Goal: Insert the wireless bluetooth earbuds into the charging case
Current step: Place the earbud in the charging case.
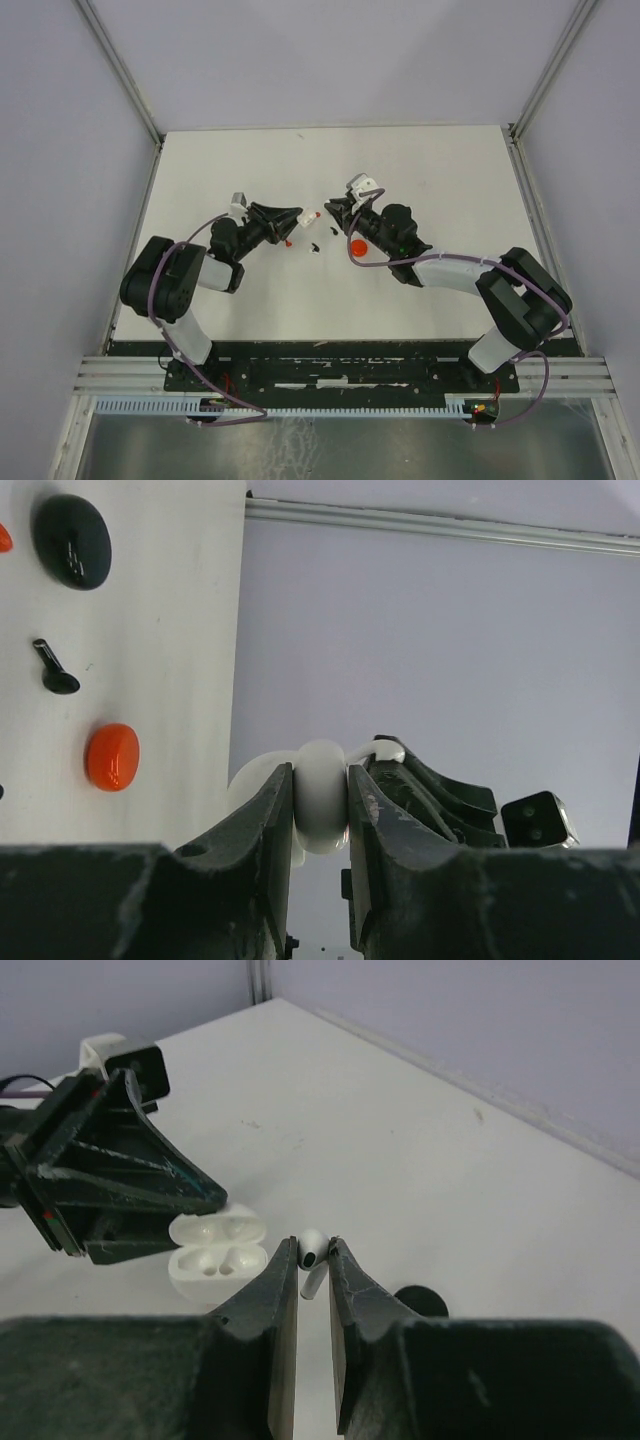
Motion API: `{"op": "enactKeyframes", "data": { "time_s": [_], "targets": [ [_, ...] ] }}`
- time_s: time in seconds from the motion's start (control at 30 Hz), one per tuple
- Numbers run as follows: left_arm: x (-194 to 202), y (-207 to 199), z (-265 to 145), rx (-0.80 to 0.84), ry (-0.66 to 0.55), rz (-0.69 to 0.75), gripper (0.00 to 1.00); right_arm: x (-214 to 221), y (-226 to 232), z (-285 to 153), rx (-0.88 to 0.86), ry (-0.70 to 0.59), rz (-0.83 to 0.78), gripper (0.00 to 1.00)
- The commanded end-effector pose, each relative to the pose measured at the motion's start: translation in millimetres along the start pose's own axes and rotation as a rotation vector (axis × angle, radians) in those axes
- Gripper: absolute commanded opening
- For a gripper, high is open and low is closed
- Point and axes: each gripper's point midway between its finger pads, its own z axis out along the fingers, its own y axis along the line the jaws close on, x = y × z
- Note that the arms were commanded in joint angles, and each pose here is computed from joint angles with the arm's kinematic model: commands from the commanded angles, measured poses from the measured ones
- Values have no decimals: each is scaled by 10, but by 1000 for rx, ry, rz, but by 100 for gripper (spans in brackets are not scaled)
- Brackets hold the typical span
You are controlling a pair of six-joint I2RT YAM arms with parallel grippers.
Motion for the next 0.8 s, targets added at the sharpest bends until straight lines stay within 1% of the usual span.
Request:
{"op": "enactKeyframes", "data": {
  "time_s": [0.0,0.57,0.63,0.77],
  "targets": [
    [59,-273,70,99,26,9,3,-621,53,-8,-35,-238,-48,2],
    [176,-277,160,123,52,-8,3,-389,199,69,-103,-191,-81,2],
    [176,-290,166,125,54,-33,3,-357,222,67,-109,-185,-82,2],
    [169,-306,182,133,57,-41,3,-299,256,64,-118,-173,-88,2]
  ]
}}
